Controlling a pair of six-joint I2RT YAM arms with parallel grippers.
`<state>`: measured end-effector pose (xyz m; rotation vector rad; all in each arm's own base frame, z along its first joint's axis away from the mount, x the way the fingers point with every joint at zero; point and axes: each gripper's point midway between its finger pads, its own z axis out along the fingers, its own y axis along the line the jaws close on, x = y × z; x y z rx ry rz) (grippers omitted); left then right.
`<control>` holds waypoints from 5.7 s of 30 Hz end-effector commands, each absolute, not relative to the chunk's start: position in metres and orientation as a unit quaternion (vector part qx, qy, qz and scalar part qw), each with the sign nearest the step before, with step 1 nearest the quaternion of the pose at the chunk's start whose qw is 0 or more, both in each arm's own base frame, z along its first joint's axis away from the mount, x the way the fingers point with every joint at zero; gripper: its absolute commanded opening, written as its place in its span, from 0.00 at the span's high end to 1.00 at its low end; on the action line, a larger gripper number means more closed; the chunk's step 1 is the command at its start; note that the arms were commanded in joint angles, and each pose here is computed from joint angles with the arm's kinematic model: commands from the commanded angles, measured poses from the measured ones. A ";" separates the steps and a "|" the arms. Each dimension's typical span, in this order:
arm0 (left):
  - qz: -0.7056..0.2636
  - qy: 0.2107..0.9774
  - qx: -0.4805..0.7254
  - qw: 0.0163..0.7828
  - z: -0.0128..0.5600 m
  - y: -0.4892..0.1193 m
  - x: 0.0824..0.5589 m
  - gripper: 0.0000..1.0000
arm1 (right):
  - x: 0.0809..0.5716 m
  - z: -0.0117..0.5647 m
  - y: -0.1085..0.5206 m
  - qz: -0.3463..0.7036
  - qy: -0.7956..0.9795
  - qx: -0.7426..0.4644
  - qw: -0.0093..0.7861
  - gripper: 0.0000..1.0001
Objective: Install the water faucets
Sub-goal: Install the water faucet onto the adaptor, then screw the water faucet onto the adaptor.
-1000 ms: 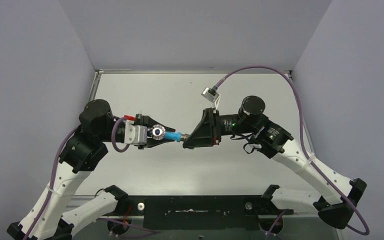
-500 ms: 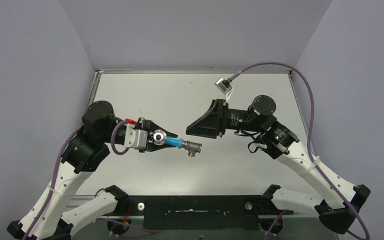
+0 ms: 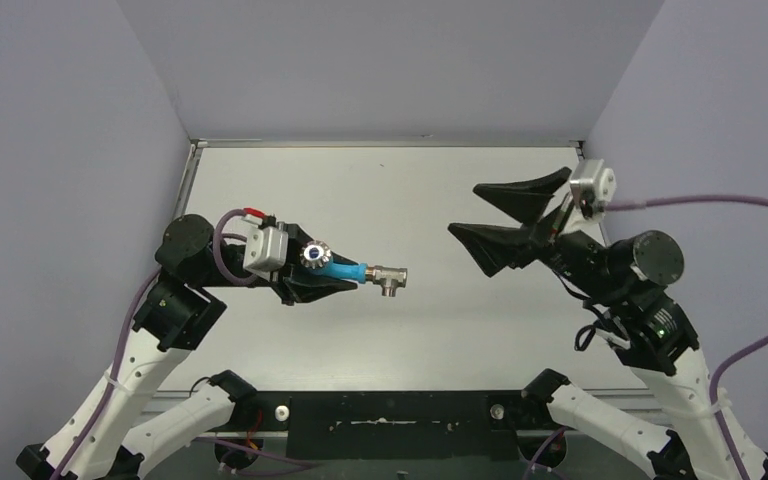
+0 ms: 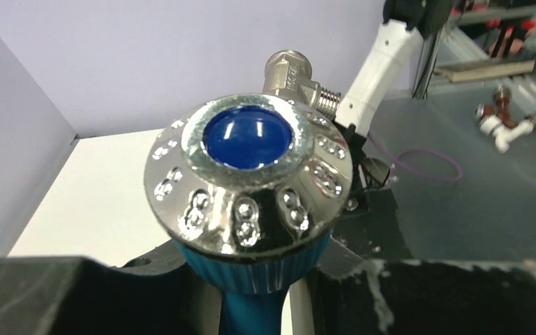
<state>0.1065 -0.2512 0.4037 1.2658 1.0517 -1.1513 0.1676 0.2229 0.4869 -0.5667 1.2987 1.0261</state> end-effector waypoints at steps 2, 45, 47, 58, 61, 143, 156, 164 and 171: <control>-0.547 0.451 0.436 0.554 0.456 -0.255 0.111 1.00 | 0.171 0.505 0.196 0.237 0.445 -0.402 0.765 0.30; -0.630 0.585 0.360 0.363 0.439 -0.271 0.116 1.00 | 0.135 0.471 0.279 0.041 0.204 -0.669 0.713 0.32; -0.630 0.584 0.362 0.362 0.439 -0.270 0.115 1.00 | 0.135 0.472 0.279 0.041 0.206 -0.668 0.714 0.34; -0.631 0.582 0.366 0.359 0.437 -0.270 0.114 1.00 | 0.133 0.474 0.279 0.046 0.209 -0.663 0.717 0.53; -0.630 0.582 0.366 0.360 0.437 -0.270 0.114 1.00 | 0.132 0.474 0.280 0.048 0.208 -0.663 0.718 0.59; -0.321 0.334 0.585 0.666 0.440 -0.245 0.140 1.00 | 0.121 0.457 0.303 0.656 0.628 -0.108 0.404 0.79; -0.360 0.342 0.552 0.670 0.446 -0.247 0.136 1.00 | 0.137 0.469 0.254 0.578 0.602 -0.118 0.539 0.35; -0.459 0.417 0.424 0.660 0.477 -0.240 0.134 1.00 | 0.147 0.497 0.215 0.345 0.506 -0.319 0.723 0.32; -0.545 0.517 0.327 0.574 0.483 -0.239 0.129 1.00 | 0.138 0.496 0.232 0.198 0.355 -0.515 0.755 0.30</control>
